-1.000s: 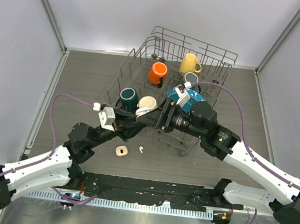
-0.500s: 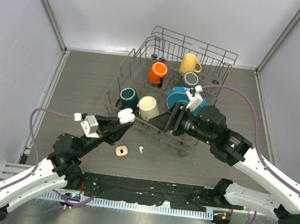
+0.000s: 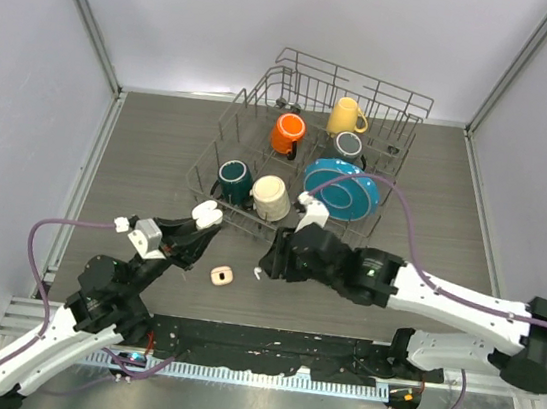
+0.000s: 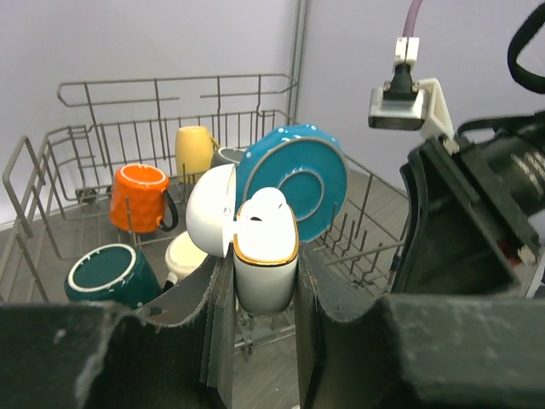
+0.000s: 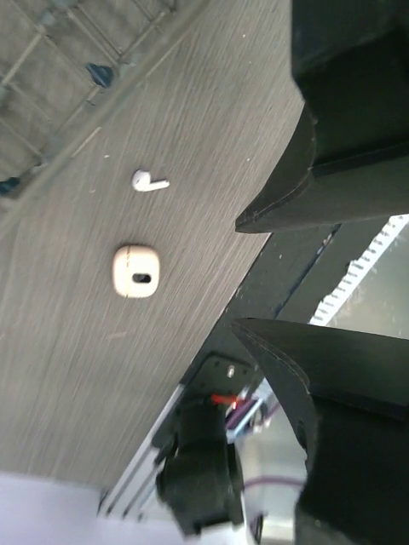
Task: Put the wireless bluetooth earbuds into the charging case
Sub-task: Pick up the earbud from the center of the board.
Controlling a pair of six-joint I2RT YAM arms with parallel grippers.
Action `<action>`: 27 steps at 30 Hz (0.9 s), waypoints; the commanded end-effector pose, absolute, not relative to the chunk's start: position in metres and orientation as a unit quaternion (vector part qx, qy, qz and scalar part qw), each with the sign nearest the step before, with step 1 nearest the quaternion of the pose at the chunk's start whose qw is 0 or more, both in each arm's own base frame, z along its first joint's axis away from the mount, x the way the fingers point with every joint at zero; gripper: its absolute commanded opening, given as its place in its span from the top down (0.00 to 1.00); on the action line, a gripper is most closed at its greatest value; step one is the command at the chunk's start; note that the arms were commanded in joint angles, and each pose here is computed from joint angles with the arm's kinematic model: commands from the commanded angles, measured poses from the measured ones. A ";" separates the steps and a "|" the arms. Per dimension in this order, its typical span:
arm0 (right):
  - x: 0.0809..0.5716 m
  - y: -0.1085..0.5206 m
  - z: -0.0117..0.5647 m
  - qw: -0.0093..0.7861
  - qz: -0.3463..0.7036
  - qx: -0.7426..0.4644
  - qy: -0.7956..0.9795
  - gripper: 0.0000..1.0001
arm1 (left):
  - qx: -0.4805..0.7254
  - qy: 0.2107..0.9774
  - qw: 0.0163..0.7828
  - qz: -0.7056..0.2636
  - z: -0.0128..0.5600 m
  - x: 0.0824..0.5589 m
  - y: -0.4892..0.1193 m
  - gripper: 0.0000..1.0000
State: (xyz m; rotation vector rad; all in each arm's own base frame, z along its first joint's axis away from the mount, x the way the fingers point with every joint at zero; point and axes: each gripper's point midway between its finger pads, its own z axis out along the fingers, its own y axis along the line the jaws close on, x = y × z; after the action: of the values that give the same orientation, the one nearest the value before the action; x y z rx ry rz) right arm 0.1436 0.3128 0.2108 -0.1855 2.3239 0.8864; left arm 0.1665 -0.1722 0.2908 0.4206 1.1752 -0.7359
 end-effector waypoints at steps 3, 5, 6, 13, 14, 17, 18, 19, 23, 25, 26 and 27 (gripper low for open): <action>0.157 0.326 0.183 0.363 0.253 -0.042 0.896 0.50 | 0.208 0.546 0.744 -0.324 0.292 0.168 -0.175 1.00; 0.158 0.326 0.170 0.362 0.237 -0.042 0.900 0.50 | 0.210 0.544 0.744 -0.327 0.294 0.168 -0.176 1.00; 0.160 0.326 0.161 0.360 0.228 -0.036 0.904 0.50 | 0.210 0.542 0.744 -0.329 0.295 0.167 -0.177 1.00; 0.167 0.333 0.131 0.360 0.199 -0.028 0.911 0.50 | 0.204 0.536 0.750 -0.329 0.299 0.165 -0.172 1.00; 0.167 0.333 0.127 0.359 0.195 -0.028 0.912 0.50 | 0.203 0.536 0.750 -0.329 0.298 0.165 -0.172 1.00; 0.166 0.341 0.109 0.344 0.186 -0.032 0.920 0.50 | 0.202 0.536 0.752 -0.328 0.298 0.164 -0.169 1.00; 0.166 0.343 0.105 0.342 0.183 -0.031 0.921 0.51 | 0.200 0.535 0.752 -0.329 0.299 0.164 -0.168 1.00; 0.166 0.345 0.096 0.337 0.172 -0.035 0.925 0.51 | 0.200 0.535 0.752 -0.328 0.299 0.163 -0.168 1.00; 0.168 0.349 0.081 0.331 0.152 -0.042 0.930 0.51 | 0.196 0.537 0.752 -0.328 0.299 0.162 -0.165 1.00; 0.171 0.354 0.079 0.333 0.149 -0.044 0.930 0.52 | 0.194 0.536 0.753 -0.328 0.299 0.161 -0.164 1.00; 0.171 0.354 0.072 0.331 0.141 -0.049 0.932 0.52 | 0.194 0.537 0.752 -0.329 0.298 0.161 -0.164 1.00; 0.173 0.355 0.070 0.333 0.137 -0.049 0.932 0.52 | 0.193 0.537 0.752 -0.330 0.299 0.161 -0.163 1.00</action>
State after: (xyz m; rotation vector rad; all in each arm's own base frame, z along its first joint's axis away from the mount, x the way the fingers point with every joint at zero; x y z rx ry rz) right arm 0.1580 0.3320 0.0518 -0.1772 2.5038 0.2982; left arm 0.1656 -0.1714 0.2767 0.4558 1.2199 -0.7123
